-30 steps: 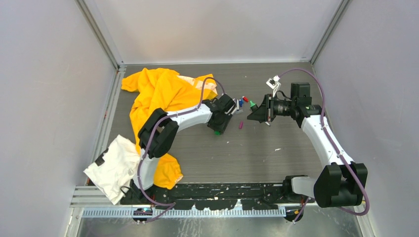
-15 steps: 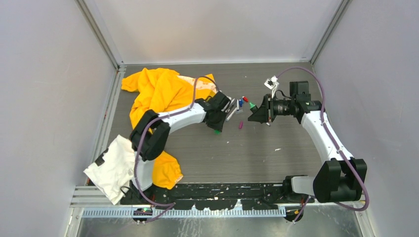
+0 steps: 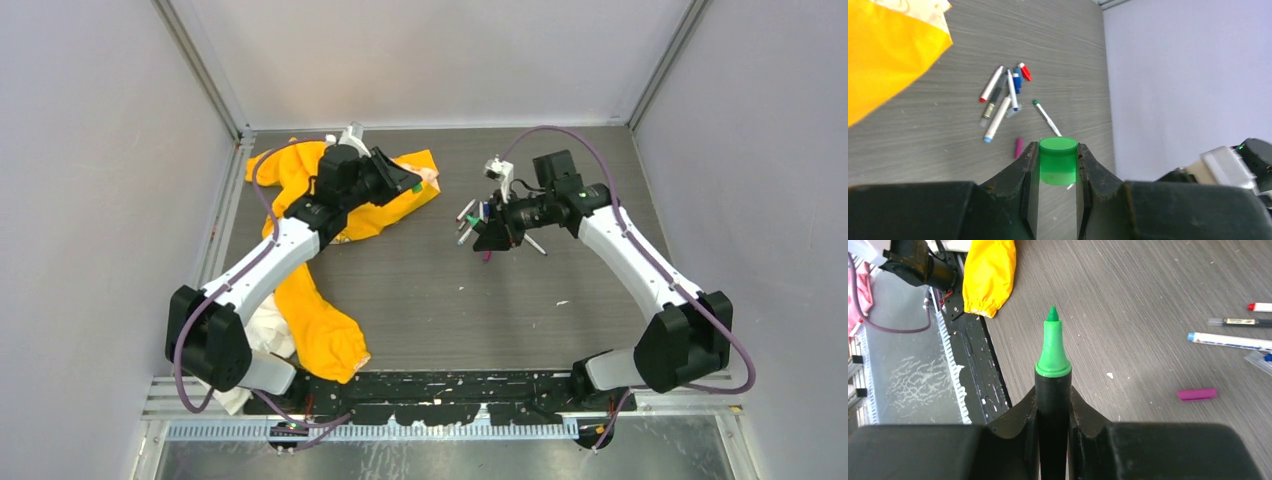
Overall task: Insert the pens into the pen caps
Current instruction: Insert the pen cap onto the pen.
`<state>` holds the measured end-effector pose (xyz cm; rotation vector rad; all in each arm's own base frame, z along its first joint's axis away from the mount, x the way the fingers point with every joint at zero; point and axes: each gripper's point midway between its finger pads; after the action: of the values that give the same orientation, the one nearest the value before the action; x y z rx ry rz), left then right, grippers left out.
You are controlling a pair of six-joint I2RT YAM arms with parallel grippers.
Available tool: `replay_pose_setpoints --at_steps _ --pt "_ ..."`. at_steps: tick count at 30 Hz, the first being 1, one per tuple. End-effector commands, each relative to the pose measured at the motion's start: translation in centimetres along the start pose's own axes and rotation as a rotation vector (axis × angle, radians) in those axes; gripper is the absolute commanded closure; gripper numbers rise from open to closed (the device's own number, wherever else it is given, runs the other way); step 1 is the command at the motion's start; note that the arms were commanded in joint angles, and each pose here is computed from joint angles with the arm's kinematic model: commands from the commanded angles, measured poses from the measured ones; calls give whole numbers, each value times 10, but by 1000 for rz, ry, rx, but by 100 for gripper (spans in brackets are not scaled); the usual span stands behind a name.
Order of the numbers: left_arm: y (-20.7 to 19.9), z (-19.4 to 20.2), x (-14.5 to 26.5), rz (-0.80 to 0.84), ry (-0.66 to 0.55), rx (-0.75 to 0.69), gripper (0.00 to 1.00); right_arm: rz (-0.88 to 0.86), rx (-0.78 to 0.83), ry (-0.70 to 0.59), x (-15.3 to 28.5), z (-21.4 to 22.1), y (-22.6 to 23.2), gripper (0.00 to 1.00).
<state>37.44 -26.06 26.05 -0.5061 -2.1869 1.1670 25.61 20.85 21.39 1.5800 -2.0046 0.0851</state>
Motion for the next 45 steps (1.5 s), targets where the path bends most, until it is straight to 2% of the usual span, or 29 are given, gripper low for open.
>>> replay_pose_setpoints --at_steps 1,7,18,45 --pt "-26 -10 8 24 -53 195 99 142 -44 -29 -25 -35 -18 99" --pt "-23 -11 17 -39 -86 249 99 166 -174 -83 -60 -62 -17 99" --pt "-17 -4 19 -58 -129 237 99 112 -246 -98 -96 -79 -2 99" --pt "-28 5 16 -23 -106 239 99 121 -286 -118 -106 -89 -3 99"
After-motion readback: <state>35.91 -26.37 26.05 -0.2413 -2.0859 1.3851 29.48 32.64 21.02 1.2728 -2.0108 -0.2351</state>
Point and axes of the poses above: each gripper's point midway between its finger pads, its own x axis back along the fingers, its own y axis along the line the jaws close on, z = x × y, and after that the axes turned 9 degrees about x, right-handed
